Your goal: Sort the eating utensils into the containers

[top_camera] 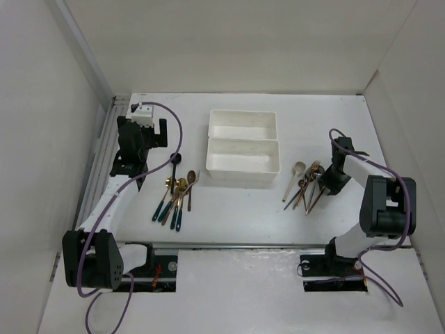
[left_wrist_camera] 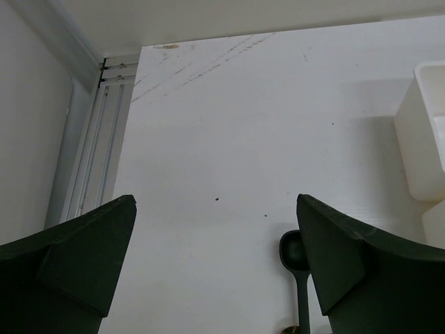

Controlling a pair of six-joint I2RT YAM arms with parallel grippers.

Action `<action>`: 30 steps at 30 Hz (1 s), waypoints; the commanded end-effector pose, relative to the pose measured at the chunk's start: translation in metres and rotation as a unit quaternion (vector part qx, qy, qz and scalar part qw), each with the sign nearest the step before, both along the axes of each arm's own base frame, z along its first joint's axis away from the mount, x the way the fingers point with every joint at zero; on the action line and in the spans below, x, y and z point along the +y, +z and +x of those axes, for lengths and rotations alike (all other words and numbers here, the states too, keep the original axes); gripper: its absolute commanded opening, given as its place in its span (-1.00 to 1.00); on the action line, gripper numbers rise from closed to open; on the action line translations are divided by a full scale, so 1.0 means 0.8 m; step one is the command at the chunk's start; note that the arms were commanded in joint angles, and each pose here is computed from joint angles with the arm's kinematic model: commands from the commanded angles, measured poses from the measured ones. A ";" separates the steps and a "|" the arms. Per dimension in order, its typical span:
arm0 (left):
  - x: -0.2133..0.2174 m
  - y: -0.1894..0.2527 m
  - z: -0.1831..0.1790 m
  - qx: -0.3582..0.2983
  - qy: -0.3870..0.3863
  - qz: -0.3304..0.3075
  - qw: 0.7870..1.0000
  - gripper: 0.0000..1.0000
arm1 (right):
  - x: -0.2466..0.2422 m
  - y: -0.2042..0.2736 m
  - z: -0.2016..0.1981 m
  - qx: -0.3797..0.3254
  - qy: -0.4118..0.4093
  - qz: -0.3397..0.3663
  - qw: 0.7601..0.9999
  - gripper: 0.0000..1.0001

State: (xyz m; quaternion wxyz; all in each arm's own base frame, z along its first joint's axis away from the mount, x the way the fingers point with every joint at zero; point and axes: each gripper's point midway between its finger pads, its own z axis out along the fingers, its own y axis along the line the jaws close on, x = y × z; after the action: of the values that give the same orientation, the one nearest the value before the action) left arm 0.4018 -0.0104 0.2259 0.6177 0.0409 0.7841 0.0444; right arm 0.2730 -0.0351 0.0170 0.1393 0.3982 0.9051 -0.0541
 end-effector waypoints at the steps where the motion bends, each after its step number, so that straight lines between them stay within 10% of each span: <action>1: 0.005 0.023 -0.005 -0.036 0.016 -0.003 0.999 1.00 | -0.012 -0.009 0.008 -0.001 0.003 -0.012 1.000 -0.16; 5: 0.010 0.030 -0.003 -0.047 0.027 -0.002 0.999 1.00 | -0.011 -0.023 0.010 0.014 0.009 -0.007 1.000 -1.00; 12: 0.002 0.024 -0.005 -0.032 0.000 0.015 0.999 1.00 | -0.048 0.030 0.020 -0.014 -0.021 -0.080 0.996 -1.00; 19: -0.060 0.057 -0.008 -0.038 -0.146 0.001 0.989 0.84 | -0.096 0.205 0.049 -0.166 -0.090 -0.208 0.960 -1.00; 24: -0.137 0.097 -0.026 -0.065 -0.291 -0.016 0.954 0.78 | 0.025 0.356 0.134 -0.394 0.002 -0.161 0.905 -1.00; 30: -0.239 0.136 -0.047 -0.077 -0.442 -0.045 0.893 0.89 | 0.190 0.395 0.204 -0.486 0.043 -0.016 0.873 -1.00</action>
State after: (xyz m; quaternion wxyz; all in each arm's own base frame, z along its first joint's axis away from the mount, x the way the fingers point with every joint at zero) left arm 0.3826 -0.1581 0.3076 0.6370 0.2861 0.6901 -0.1900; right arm 0.4071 0.0790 0.3250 0.5616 0.3069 0.7649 0.0731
